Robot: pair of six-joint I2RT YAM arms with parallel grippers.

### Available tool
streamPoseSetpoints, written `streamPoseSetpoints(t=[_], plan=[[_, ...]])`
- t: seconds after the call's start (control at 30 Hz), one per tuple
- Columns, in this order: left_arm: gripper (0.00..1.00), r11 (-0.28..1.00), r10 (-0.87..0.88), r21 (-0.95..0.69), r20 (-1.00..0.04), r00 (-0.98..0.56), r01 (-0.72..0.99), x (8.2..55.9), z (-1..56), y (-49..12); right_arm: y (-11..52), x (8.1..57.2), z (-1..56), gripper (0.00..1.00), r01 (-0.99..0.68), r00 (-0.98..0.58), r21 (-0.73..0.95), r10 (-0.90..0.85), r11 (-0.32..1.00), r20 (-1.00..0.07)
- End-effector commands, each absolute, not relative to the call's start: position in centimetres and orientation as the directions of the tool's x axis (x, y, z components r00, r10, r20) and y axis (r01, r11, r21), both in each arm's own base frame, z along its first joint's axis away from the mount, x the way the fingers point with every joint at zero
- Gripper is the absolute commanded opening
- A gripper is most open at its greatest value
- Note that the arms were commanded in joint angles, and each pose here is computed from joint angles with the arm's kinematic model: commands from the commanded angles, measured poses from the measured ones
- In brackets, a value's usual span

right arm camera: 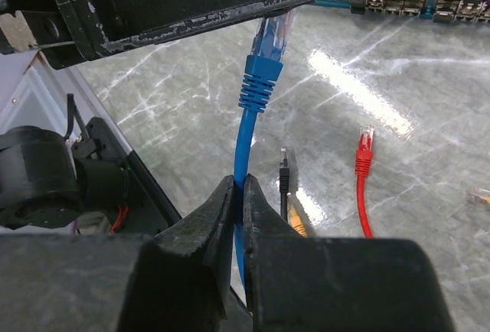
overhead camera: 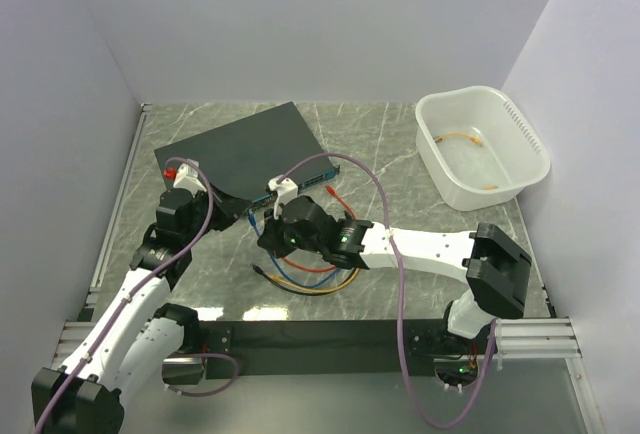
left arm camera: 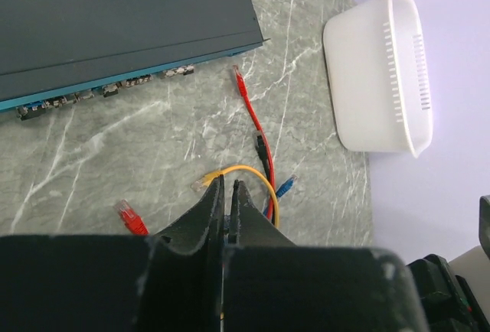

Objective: Insert the plug into the switch port

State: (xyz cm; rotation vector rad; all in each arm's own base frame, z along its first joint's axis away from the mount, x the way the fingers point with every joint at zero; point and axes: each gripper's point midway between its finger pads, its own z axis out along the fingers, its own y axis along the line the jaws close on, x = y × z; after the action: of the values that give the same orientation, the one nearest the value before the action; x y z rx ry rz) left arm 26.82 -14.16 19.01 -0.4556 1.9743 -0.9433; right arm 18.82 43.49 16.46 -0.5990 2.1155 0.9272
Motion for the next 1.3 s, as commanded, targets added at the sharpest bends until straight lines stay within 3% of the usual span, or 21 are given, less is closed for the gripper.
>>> streamPoseSetpoints(t=[0.0,0.1,0.23,0.33,0.47,0.73,1.03,1.13,1.27], plan=[[0.00,0.619,-0.619,-0.780,-0.555,-0.556,0.090,26.4,20.3,-15.0,44.8,19.7,21.2,0.00,-0.659,-0.575,0.473,0.013,0.585,-0.818],[0.01,0.620,-0.620,-0.779,-0.560,-0.549,0.094,26.2,20.5,-15.0,44.6,19.6,21.7,0.01,-0.658,-0.572,0.485,0.035,0.576,-0.819],[0.01,0.622,-0.629,-0.777,-0.568,-0.531,0.097,25.9,21.0,-14.7,44.0,19.4,23.1,0.52,-0.674,-0.551,0.475,0.043,0.566,-0.833],[0.01,0.607,-0.645,-0.787,-0.570,-0.509,0.113,25.9,21.5,-14.6,42.7,19.1,25.4,0.67,-0.691,-0.521,0.472,0.075,0.548,-0.850],[0.01,0.599,-0.647,-0.792,-0.566,-0.511,0.119,26.1,21.6,-14.8,41.6,19.6,26.9,0.65,-0.697,-0.503,0.477,0.109,0.535,-0.857],[0.00,0.555,-0.654,-0.808,-0.572,-0.495,0.199,25.8,22.7,-15.6,42.0,21.0,24.9,0.47,-0.678,-0.576,0.525,0.073,0.514,-0.814],[0.01,0.625,-0.645,-0.769,-0.604,-0.468,0.131,26.2,21.8,-14.2,43.2,19.7,17.7,0.47,-0.676,-0.656,0.517,-0.110,0.525,-0.747],[0.04,0.663,-0.636,-0.744,-0.616,-0.465,0.081,26.3,21.1,-13.3,43.5,18.5,14.2,0.49,-0.665,-0.702,0.543,-0.182,0.512,-0.688],[0.17,0.681,-0.630,-0.729,-0.630,-0.454,0.065,26.2,21.1,-12.9,44.5,17.3,11.8,0.52,-0.645,-0.746,0.594,-0.227,0.480,-0.626]])
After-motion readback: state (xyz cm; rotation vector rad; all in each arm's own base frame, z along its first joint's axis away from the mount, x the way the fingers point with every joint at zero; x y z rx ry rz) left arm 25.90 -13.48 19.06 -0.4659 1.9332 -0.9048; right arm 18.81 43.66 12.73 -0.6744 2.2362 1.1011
